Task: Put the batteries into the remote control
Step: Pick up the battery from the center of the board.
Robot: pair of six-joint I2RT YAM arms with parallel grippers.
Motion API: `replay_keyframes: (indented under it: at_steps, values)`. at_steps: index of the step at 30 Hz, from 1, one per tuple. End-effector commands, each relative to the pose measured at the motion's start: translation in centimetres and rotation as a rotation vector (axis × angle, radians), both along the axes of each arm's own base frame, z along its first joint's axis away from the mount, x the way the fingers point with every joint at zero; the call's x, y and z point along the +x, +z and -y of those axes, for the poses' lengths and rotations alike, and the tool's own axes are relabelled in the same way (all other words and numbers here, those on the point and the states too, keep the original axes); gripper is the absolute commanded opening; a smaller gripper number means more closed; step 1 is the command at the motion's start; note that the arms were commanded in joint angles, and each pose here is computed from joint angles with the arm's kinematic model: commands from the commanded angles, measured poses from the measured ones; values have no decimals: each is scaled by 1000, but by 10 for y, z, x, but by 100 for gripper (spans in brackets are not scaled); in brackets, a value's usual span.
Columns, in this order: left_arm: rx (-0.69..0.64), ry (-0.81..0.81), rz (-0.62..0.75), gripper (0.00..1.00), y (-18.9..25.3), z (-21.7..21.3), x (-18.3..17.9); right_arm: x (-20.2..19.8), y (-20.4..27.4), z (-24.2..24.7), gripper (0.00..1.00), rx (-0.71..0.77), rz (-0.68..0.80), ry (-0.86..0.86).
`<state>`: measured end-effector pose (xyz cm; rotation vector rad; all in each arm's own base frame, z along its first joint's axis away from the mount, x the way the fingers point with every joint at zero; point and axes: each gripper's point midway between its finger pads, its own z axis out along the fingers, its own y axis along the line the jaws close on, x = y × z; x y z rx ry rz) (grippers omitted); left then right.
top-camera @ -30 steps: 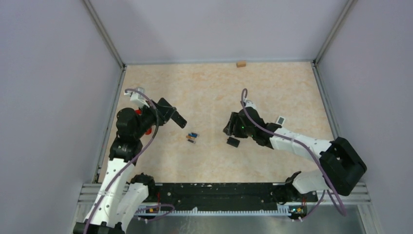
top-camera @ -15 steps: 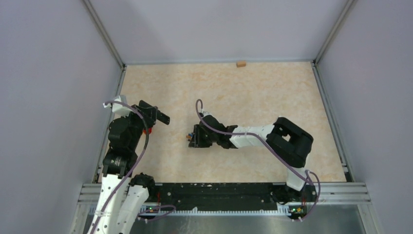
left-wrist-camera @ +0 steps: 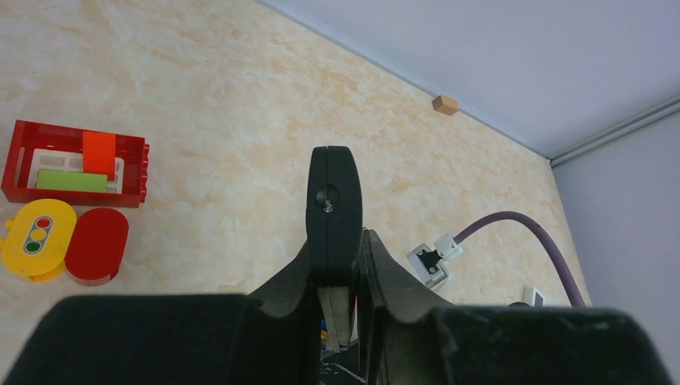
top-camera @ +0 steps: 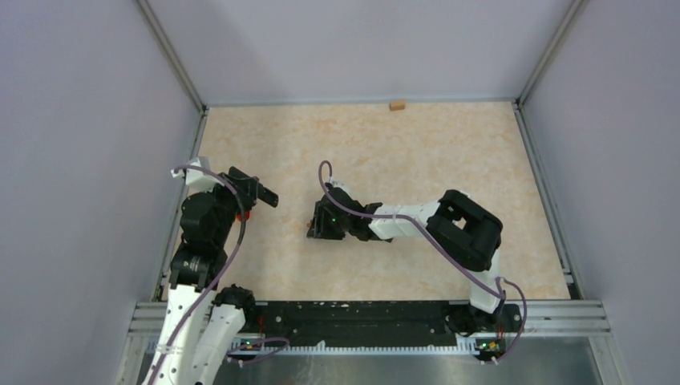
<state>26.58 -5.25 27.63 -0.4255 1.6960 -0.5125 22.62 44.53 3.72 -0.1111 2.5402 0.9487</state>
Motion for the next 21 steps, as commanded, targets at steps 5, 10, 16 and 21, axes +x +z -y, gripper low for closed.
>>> replay_keyframes:
  at_steps: [5,10,16,21]
  values:
    - [11,27,59,1,17,-6,1,17,-3,6,43,-77,31,-86]
    - [16,23,50,1,15,-5,2,27,-5,8,57,-116,68,-99]
    - [22,30,51,1,15,-7,1,34,-10,13,64,-229,130,-78]
    - [23,36,49,1,14,-8,1,29,-11,23,60,-318,180,-65]
